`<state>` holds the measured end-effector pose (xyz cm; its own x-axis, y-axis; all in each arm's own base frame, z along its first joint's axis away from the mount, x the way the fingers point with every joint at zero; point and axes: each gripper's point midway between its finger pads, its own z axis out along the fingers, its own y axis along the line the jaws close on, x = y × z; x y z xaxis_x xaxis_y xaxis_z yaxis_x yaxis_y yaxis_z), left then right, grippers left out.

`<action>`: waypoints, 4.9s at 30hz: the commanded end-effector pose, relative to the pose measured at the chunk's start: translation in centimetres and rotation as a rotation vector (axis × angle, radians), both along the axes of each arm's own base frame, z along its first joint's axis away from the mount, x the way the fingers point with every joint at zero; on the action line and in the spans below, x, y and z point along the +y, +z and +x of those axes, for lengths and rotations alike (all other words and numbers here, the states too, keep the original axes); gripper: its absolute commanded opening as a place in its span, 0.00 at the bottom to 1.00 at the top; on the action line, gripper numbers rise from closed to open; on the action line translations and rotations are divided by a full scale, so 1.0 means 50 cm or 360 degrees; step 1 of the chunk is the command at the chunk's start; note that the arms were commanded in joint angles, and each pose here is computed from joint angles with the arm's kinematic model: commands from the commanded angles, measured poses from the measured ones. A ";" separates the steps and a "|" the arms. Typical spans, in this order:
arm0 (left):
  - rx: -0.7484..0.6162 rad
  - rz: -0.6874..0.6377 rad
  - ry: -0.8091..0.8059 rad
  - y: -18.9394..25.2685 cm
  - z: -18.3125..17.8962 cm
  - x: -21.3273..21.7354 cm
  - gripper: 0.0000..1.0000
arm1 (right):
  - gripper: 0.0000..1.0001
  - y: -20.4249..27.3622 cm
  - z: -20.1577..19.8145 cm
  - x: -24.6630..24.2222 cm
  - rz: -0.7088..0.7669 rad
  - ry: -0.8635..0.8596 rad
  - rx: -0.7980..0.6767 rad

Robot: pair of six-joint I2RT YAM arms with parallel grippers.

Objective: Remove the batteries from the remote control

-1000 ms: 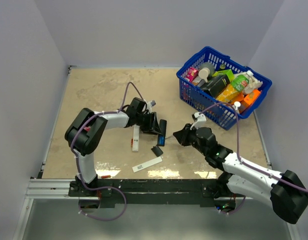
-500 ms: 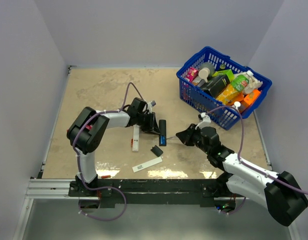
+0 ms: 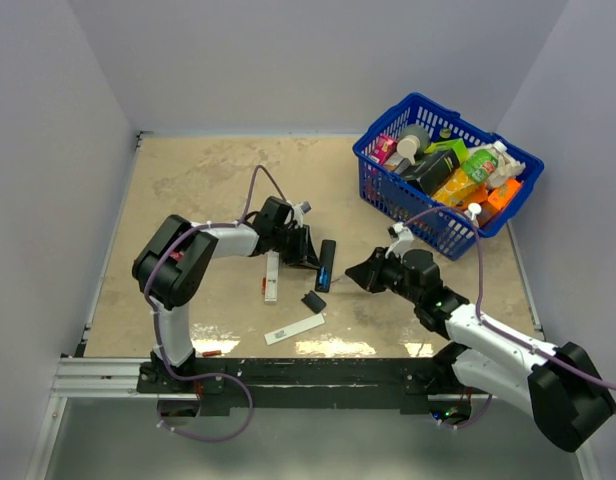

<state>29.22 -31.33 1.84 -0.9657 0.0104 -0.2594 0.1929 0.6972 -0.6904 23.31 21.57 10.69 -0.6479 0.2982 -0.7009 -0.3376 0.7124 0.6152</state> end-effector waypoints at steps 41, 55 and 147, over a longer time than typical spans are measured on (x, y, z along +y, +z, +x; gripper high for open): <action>0.0131 0.0163 0.0057 -0.069 -0.049 0.045 0.25 | 0.00 0.062 0.103 0.025 -0.0284 0.0034 -0.0186; 0.0137 0.0168 0.0079 -0.057 -0.054 0.049 0.25 | 0.00 0.110 0.094 0.046 -0.0112 0.0094 -0.0329; -0.0241 0.0063 0.0023 0.113 -0.013 0.025 0.35 | 0.00 0.102 0.061 -0.007 -0.0271 -0.0009 -0.0135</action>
